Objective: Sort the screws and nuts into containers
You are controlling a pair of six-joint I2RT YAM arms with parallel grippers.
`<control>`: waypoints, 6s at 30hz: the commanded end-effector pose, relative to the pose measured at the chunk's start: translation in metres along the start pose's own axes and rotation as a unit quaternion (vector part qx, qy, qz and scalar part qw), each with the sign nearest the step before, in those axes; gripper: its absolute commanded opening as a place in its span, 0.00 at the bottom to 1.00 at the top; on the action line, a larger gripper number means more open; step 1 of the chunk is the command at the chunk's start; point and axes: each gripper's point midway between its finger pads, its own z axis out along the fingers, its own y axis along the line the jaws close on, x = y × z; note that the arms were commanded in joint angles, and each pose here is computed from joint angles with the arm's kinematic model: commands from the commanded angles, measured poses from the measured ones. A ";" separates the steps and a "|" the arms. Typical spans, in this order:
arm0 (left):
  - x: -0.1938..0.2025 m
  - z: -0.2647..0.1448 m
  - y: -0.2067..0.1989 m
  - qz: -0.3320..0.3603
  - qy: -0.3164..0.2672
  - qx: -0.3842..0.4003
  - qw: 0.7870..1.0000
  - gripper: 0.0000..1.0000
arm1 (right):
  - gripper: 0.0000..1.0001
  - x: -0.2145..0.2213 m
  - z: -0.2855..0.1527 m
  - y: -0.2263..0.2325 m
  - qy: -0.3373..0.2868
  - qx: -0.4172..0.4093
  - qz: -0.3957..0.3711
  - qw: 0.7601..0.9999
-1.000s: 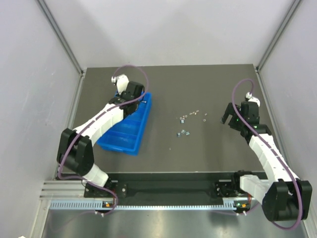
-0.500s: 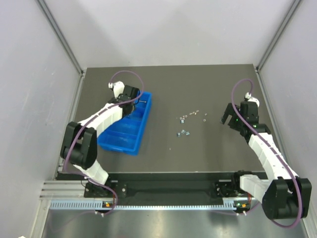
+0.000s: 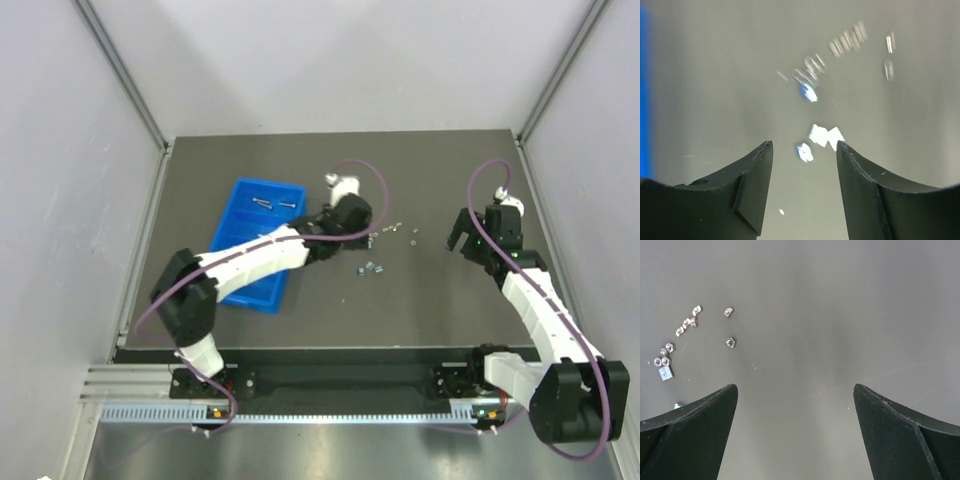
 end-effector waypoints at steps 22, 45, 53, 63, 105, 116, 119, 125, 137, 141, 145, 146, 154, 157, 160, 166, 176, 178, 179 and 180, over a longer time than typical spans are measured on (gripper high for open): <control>0.105 0.034 -0.040 0.396 0.135 0.283 0.863 0.58 | 1.00 -0.002 -0.014 -0.010 -0.023 0.014 0.000 1.000; 0.134 0.067 -0.009 0.423 0.194 0.263 0.845 0.40 | 1.00 -0.004 -0.009 -0.010 -0.018 0.022 0.000 1.000; 0.135 0.068 0.004 0.421 0.208 0.234 0.852 0.15 | 1.00 -0.005 -0.010 -0.010 -0.020 0.022 0.001 1.000; 0.033 0.060 0.003 0.217 0.040 0.087 0.972 0.16 | 1.00 -0.006 -0.012 -0.009 -0.024 0.018 0.005 1.000; -0.094 -0.008 0.155 -0.042 -0.088 -0.086 0.992 0.59 | 1.00 -0.011 -0.012 -0.004 -0.022 0.011 0.007 1.000; -0.021 0.037 -0.022 0.072 -0.020 0.031 0.997 0.59 | 1.00 -0.009 -0.012 -0.005 -0.019 0.013 0.003 1.000; 0.008 0.065 -0.031 0.103 0.012 0.027 0.994 0.59 | 1.00 -0.010 -0.015 -0.007 -0.023 0.017 0.001 1.000; 0.031 0.092 -0.044 0.149 0.044 0.058 0.986 0.59 | 1.00 -0.006 -0.015 -0.010 -0.022 0.019 0.000 1.000; 0.048 0.101 -0.042 0.296 0.063 0.155 0.940 0.59 | 1.00 -0.003 -0.012 -0.012 -0.018 0.022 0.000 1.000; 0.058 0.101 -0.040 0.321 0.087 0.184 0.925 0.59 | 1.00 -0.002 -0.013 -0.013 -0.019 0.025 0.000 1.000; 0.065 0.105 -0.036 0.328 0.104 0.209 0.915 0.59 | 1.00 -0.002 -0.013 -0.013 -0.018 0.026 0.000 1.000; 0.066 0.107 -0.035 0.328 0.108 0.213 0.914 0.59 | 1.00 -0.002 -0.013 -0.013 -0.018 0.025 0.000 1.000; 0.082 0.112 -0.034 0.341 0.134 0.238 0.899 0.56 | 1.00 -0.003 -0.014 -0.014 -0.020 0.029 0.002 0.999; 0.085 0.118 -0.030 0.340 0.139 0.235 0.900 0.56 | 1.00 -0.004 -0.014 -0.015 -0.021 0.031 0.001 0.999; 0.085 0.123 -0.028 0.340 0.139 0.233 0.901 0.56 | 1.00 -0.003 -0.014 -0.014 -0.019 0.030 0.002 0.999; 0.088 0.133 -0.019 0.350 0.146 0.221 0.899 0.56 | 1.00 -0.005 -0.015 -0.015 -0.022 0.033 0.002 0.999; 0.104 0.123 -0.006 0.378 0.182 0.236 0.876 0.45 | 1.00 -0.006 -0.015 -0.014 -0.022 0.032 0.006 0.999; 0.106 0.123 -0.003 0.385 0.185 0.237 0.873 0.45 | 1.00 -0.005 -0.015 -0.015 -0.020 0.033 0.006 0.999; 0.108 0.123 -0.002 0.386 0.189 0.235 0.872 0.41 | 1.00 -0.005 -0.015 -0.015 -0.019 0.033 0.006 0.999; 0.109 0.123 -0.002 0.388 0.191 0.238 0.870 0.40 | 1.00 -0.005 -0.015 -0.015 -0.019 0.033 0.005 0.999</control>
